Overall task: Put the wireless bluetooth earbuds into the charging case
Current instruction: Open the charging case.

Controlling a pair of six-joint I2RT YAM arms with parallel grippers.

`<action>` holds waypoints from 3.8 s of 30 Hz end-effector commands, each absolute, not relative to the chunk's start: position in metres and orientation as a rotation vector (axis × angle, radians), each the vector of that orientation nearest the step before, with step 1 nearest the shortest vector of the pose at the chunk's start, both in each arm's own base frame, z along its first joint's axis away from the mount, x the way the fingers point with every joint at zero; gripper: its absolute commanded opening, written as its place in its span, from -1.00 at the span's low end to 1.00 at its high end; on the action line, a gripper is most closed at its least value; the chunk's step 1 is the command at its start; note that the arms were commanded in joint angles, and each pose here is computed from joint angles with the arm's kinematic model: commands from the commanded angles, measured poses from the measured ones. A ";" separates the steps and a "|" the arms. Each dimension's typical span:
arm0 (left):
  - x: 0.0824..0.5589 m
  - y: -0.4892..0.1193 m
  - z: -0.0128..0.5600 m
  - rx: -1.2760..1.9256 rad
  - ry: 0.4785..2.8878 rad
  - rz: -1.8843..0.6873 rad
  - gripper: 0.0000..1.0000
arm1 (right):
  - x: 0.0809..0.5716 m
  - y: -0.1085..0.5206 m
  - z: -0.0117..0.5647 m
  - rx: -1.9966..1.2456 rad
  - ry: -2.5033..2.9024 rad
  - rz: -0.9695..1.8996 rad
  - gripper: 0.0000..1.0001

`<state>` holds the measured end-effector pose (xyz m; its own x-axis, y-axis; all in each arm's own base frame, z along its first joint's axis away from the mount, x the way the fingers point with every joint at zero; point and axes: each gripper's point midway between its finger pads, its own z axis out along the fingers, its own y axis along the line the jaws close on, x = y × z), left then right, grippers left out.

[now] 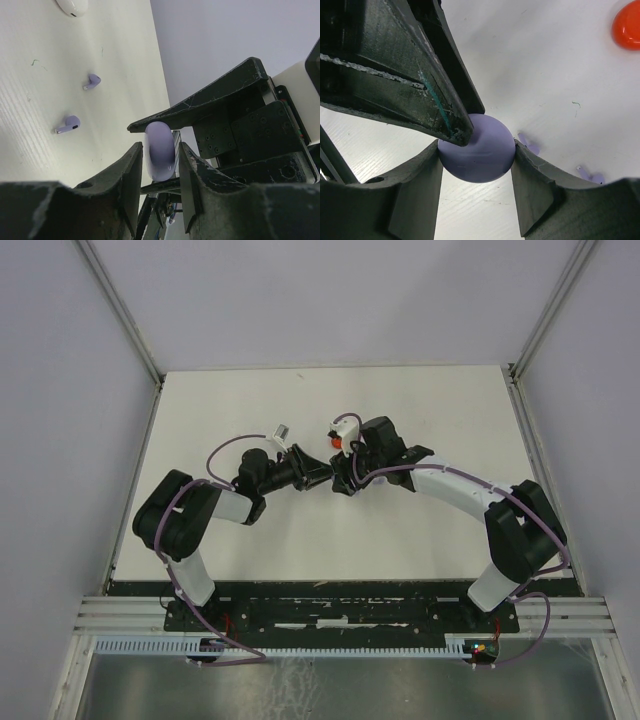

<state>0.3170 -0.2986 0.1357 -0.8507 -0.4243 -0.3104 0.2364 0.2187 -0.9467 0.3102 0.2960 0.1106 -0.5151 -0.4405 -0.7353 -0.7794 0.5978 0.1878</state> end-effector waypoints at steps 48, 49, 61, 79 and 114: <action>0.325 -0.298 0.132 -0.128 1.956 -1.640 -0.90 | 0.325 0.301 0.150 -0.936 2.096 0.679 0.61; 0.325 -0.298 0.130 -0.143 1.954 -1.646 -0.91 | 0.324 0.300 0.153 -0.925 2.088 0.684 0.63; 0.333 -0.286 0.134 -0.249 1.889 -1.657 -0.93 | 0.352 0.227 0.198 -0.425 2.073 0.442 0.81; 0.331 -0.271 0.148 -0.493 1.688 -1.826 -0.94 | 0.356 0.254 0.162 -0.426 2.154 0.482 0.83; 0.348 -0.263 0.171 -0.618 1.553 -1.859 -0.94 | 0.366 0.253 0.148 -0.367 2.121 0.386 0.85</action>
<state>0.3372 -0.2697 0.1306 -0.7391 -0.6722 -0.0426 0.0629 -0.0058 -0.9980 0.3540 0.2628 0.1089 -0.6362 -0.1785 -0.7506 -0.4438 0.8805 0.1668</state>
